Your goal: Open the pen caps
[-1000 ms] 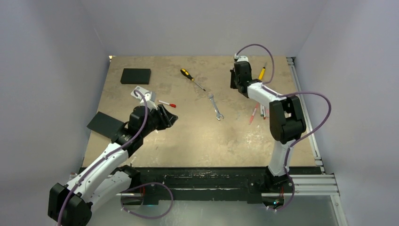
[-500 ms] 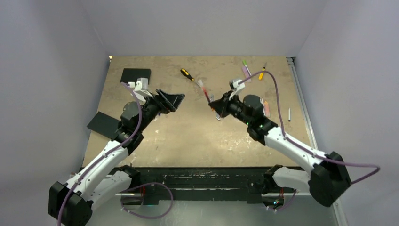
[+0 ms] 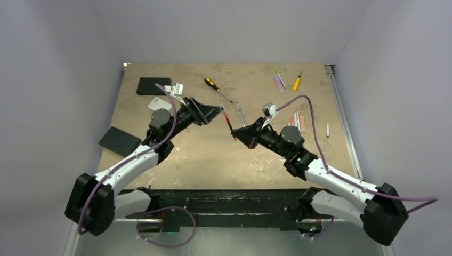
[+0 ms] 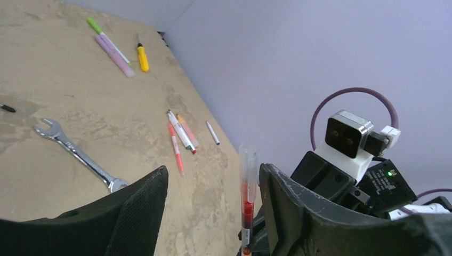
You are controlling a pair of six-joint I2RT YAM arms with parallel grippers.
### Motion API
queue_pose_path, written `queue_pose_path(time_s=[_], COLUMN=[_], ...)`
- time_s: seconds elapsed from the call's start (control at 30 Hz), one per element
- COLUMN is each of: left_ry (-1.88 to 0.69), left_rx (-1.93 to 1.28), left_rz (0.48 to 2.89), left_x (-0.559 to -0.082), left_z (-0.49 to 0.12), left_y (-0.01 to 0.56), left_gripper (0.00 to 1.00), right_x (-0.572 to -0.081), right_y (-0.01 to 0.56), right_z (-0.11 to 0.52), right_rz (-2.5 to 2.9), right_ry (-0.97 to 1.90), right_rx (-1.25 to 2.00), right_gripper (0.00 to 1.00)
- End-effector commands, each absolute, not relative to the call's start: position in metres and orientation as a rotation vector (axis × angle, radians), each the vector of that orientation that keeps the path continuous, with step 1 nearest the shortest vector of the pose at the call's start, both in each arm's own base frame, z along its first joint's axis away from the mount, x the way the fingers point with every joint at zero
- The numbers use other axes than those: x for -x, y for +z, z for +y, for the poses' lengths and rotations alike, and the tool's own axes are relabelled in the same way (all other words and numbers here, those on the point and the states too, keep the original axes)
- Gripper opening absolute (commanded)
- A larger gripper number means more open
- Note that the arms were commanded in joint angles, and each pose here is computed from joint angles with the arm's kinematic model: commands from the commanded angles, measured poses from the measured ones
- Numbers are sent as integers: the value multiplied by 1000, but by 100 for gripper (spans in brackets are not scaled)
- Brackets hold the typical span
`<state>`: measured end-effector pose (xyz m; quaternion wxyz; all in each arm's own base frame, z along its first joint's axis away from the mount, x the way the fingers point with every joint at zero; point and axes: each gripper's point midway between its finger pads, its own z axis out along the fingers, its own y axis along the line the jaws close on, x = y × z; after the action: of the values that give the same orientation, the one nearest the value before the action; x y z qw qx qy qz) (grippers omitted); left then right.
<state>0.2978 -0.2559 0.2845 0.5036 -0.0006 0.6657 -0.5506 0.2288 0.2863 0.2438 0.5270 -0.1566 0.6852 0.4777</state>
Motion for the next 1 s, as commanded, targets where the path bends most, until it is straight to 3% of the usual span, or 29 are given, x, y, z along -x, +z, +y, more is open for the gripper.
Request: queue_pose_path(time_s=[0.0,0.23,0.43,0.47,0.5,0.57,0.6,0.63,0.7,0.87,0.97], left_ry=[-1459,-1501,-1510,-1508,-1509,-1507,-1512,-1520,-1539,-1568,-1577], left_rx=[-115,-165,-184,-186,-188,-190,-194,-201,-215,-238,-249], left_rz=[1451,1475,1476,1478,1480,1491,1495,1496,1497,1488,1483], left_x=[-284,-277,-274,-274,-274,-273,-272,-270,-267,-259,-256], left_z=[-270,-283,-286,-286,-287,-287,-287,-288,-289,-289,-289], left_y=[335,331,332,332,333,332,333,333,335,340,343], left_gripper=[60,46,3,0,0,0,0,0,0,0,0], right_x=[-223,-224,-223,-223,-223,-224,-225,-226,-224,-227,-228], right_y=[268,268,266,266,267,274,280,284,290,298,298], right_z=[292,296,297,297,297,300,301,302,306,316,322], right_rz=[1544,1544,1554,1556,1564,1569,1569,1570,1584,1600,1606], right_ry=[1202,1203,1199,1200,1200,1205,1206,1203,1232,1231,1254], right_rx=[372,379,386,387,387,395,395,394,406,461,463], right_gripper=[0,0,0,0,3,40,50,58,62,58,41])
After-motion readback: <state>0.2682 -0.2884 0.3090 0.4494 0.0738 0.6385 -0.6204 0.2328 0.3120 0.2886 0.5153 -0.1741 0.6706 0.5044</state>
